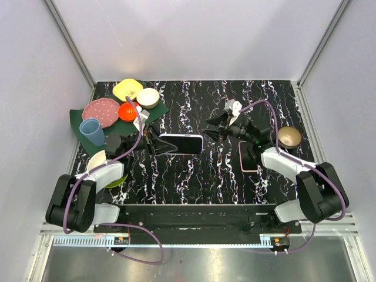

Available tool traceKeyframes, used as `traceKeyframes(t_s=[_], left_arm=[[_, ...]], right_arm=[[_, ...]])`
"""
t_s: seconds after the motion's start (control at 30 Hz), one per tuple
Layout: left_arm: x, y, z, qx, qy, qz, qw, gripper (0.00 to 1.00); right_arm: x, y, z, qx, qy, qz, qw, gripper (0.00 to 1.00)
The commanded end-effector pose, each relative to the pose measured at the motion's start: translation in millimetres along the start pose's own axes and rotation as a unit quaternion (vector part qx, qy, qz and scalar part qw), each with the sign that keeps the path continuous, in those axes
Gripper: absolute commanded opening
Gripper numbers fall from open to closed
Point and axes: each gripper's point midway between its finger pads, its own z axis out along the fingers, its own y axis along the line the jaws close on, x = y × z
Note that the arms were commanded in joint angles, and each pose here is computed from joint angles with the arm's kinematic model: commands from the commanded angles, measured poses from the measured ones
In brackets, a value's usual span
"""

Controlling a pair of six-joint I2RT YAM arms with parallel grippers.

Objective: Take the phone out of the phone case
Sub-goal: Remove the phone case from the phone.

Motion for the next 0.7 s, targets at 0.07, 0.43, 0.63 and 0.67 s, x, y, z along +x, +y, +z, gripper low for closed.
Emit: traceKeyframes(t_s=[0.07,0.43,0.63,0.67], left_arm=[[-43.5,-31.2,0.6,0.038,-0.076,0.207,0.975,0.0],[-49.2,-24.5,-2.1,0.022,-0.095,0.205,0.974,0.0],[-48.7,-23.2,-2.6,0.018,-0.098,0.209,0.973,0.0],[-48.9,-22.8,-2.6,0.018,-0.098,0.211,0.972,0.0]], right_arm=[[-69.7,3.3,-16.7,0.006,-0.12,0.001,0.993,0.61],[-94.4,43.6,-33.2,-0.083,-0.174,0.006,0.981,0.68],[-92.1,49.5,-29.8,-0.113,-0.16,0.071,0.978,0.68],[-92.2,49.6,-29.5,-0.118,-0.157,0.082,0.977,0.67]])
